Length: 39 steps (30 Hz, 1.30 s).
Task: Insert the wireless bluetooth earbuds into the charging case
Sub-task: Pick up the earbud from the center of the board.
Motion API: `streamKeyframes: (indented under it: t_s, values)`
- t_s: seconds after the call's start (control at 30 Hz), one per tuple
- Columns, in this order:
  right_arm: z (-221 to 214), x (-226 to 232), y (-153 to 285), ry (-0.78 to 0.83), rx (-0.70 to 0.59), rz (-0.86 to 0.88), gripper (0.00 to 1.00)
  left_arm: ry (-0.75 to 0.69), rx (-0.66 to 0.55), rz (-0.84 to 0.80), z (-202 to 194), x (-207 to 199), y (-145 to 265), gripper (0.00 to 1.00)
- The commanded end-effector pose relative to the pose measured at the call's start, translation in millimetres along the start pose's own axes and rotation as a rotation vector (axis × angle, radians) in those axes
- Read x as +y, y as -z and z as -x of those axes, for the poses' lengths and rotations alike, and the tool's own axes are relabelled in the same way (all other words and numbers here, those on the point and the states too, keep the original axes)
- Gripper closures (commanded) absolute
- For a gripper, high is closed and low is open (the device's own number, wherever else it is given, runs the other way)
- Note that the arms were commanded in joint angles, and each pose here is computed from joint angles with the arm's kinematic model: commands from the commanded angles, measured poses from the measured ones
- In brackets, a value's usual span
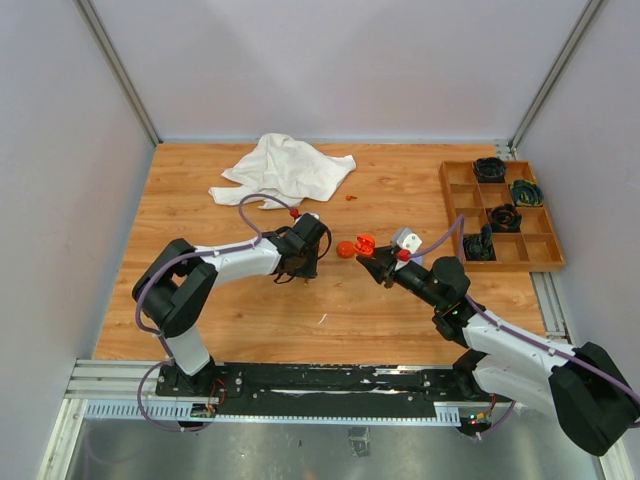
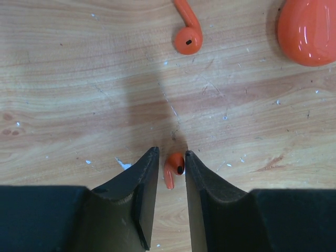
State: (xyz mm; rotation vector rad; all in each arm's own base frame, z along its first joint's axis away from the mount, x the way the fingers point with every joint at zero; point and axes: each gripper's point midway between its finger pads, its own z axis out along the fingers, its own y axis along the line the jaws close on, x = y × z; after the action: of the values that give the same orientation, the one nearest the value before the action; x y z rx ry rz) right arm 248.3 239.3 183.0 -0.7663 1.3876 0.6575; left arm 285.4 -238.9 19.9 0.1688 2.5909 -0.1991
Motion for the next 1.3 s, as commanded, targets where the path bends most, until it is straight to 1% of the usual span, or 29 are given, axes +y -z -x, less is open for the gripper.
streamKeyframes:
  t_s: [0.0, 0.13, 0.53, 0.73, 1.0, 1.27]
  values:
    - [8.9, 1.4, 0.4, 0.011, -0.027, -0.004, 0.94, -0.043, 0.034, 0.056, -7.1, 5.9, -5.3, 0.68]
    - [9.5, 1.2, 0.8, 0.012, -0.029, -0.004, 0.94, -0.053, 0.049, 0.071, -10.4, 6.8, -4.2, 0.69]
    - [9.6, 1.5, 0.4, 0.012, -0.029, -0.004, 0.94, -0.077, 0.078, 0.071, -18.5, 0.7, -2.7, 0.68]
    - [9.2, 1.2, 0.5, 0.013, -0.027, -0.004, 0.94, -0.083, 0.073, 0.072, -16.9, 0.5, -2.5, 0.73]
    - [10.8, 1.8, 0.0, 0.014, -0.032, 0.0, 0.94, -0.061, -0.031, 0.049, 4.9, -4.3, 18.4, 0.74]
    - [13.4, 2.5, -1.0, 0.014, -0.04, 0.006, 0.95, -0.056, -0.231, -0.005, 48.8, -22.1, 65.5, 0.75]
